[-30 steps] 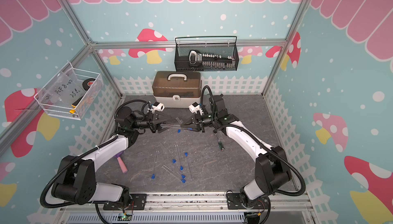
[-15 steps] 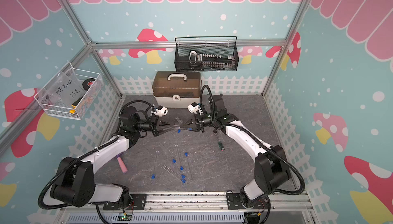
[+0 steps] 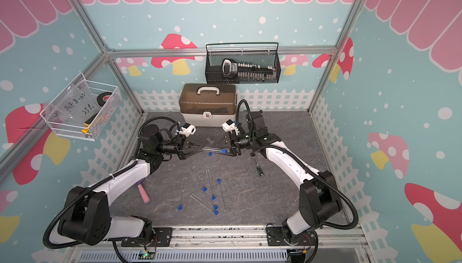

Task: Remove stoppers from test tubes
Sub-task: Adjust the test tube.

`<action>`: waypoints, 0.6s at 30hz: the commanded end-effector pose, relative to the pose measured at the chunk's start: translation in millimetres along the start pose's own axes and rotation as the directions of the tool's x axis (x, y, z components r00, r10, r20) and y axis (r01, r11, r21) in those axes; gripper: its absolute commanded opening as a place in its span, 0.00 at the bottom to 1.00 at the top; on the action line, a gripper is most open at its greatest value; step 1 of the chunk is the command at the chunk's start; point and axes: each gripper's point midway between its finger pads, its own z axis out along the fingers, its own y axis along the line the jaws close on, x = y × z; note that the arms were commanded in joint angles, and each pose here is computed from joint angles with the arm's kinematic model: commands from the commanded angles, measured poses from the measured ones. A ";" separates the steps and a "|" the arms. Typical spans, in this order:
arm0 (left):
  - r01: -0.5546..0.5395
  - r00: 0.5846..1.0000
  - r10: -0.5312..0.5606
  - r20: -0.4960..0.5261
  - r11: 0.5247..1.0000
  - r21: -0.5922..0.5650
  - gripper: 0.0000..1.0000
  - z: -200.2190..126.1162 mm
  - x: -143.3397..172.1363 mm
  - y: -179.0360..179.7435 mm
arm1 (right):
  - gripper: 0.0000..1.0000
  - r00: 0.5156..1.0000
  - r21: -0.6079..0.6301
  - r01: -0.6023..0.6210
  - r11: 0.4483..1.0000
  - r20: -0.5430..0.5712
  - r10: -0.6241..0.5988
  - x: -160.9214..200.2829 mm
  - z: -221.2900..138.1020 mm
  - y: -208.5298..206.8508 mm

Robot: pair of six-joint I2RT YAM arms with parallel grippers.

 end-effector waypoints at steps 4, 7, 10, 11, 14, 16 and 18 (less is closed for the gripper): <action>-0.048 0.984 0.043 0.172 0.999 0.024 0.00 -19.6 -40.4 -18.3 | 0.67 0.957 0.166 0.071 0.984 0.265 -0.114 -38.2 -48.7 2.9; -0.108 0.938 0.077 0.339 0.991 0.075 0.00 -28.7 -69.1 -40.1 | 0.83 0.921 0.308 0.102 0.946 0.331 -0.207 -46.2 -59.1 -7.7; -0.183 0.903 0.141 0.407 0.981 0.065 0.00 -21.3 -76.4 -54.3 | 0.85 0.893 0.339 0.160 0.927 0.350 -0.282 -55.8 -63.4 2.6; -0.185 0.904 0.155 0.397 0.982 0.037 0.00 -15.6 -75.6 -51.6 | 0.85 0.901 0.309 0.169 0.936 0.337 -0.274 -57.9 -60.0 7.9; -0.210 0.918 0.209 0.337 0.977 -0.034 0.00 0.2 -64.7 -45.6 | 0.72 0.959 0.117 0.163 0.980 0.214 -0.185 -55.2 -39.8 27.6; -0.222 0.917 0.218 0.334 0.975 -0.029 0.00 -0.5 -59.8 -46.8 | 0.70 0.955 0.084 0.197 0.977 0.209 -0.210 -51.3 -38.8 37.8; -0.215 0.921 0.210 0.329 0.976 -0.021 0.00 -1.9 -56.9 -45.5 | 0.70 0.946 0.058 0.241 0.969 0.207 -0.248 -45.3 -41.6 51.1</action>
